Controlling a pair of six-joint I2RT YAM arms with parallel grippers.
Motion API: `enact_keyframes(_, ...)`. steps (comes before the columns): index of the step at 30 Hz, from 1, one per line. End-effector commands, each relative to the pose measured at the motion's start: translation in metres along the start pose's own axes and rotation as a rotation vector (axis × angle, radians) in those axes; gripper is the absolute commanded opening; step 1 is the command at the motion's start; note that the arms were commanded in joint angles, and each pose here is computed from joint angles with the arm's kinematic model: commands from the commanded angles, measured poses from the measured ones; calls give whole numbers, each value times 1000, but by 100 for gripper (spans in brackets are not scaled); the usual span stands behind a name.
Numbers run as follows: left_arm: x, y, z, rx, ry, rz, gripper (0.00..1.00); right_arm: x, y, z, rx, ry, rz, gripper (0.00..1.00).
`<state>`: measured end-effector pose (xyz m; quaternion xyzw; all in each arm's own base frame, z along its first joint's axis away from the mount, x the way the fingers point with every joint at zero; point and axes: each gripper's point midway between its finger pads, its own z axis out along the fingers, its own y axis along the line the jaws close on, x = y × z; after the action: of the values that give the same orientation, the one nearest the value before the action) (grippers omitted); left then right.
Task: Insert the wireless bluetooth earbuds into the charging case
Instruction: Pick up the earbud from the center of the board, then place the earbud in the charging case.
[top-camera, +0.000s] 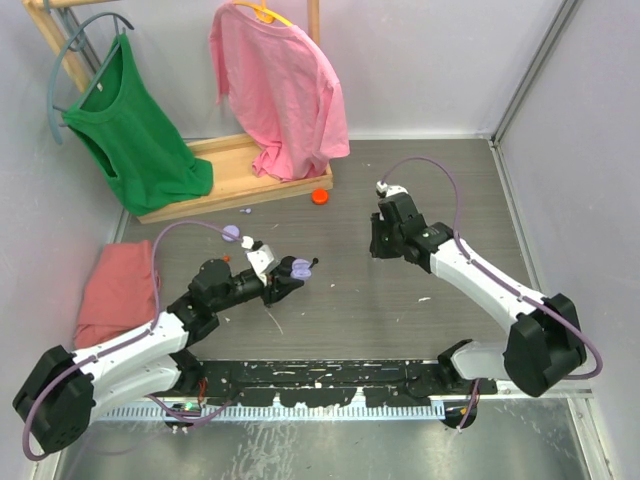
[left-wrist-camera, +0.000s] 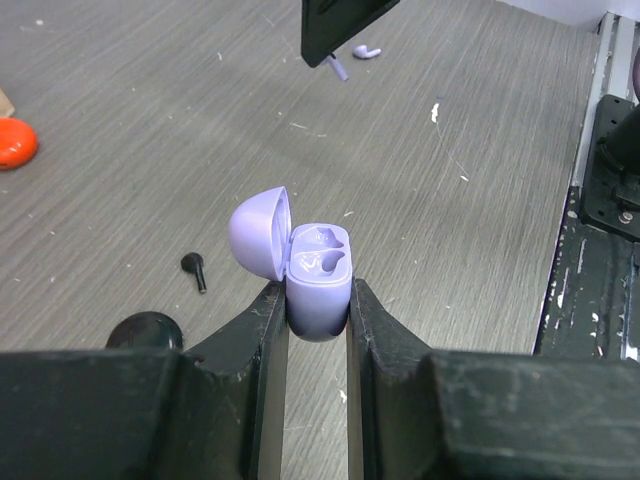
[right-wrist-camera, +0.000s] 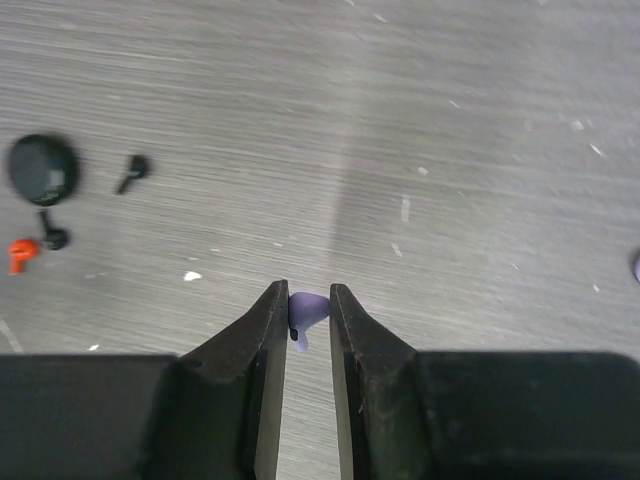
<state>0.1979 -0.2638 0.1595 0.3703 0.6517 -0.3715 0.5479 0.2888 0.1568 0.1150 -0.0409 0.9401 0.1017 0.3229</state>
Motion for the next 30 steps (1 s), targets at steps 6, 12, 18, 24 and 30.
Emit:
enact_keyframes(6,-45,3,-9,-38,-185,118,1,-67,92,-61,-291,-349,-108,20)
enact_keyframes(12,-50,1,-8,-19,-223,168,1,-69,133,-98,-497,-469,-156,20)
enact_keyframes(18,-60,-5,-4,23,-279,222,2,-67,157,-134,-682,-585,-187,20)
enact_keyframes(24,-69,-13,-2,74,-310,264,2,-56,170,-153,-803,-661,-208,20)
enact_keyframes(30,-80,-20,-5,103,-351,282,2,-47,180,-162,-897,-713,-205,20)
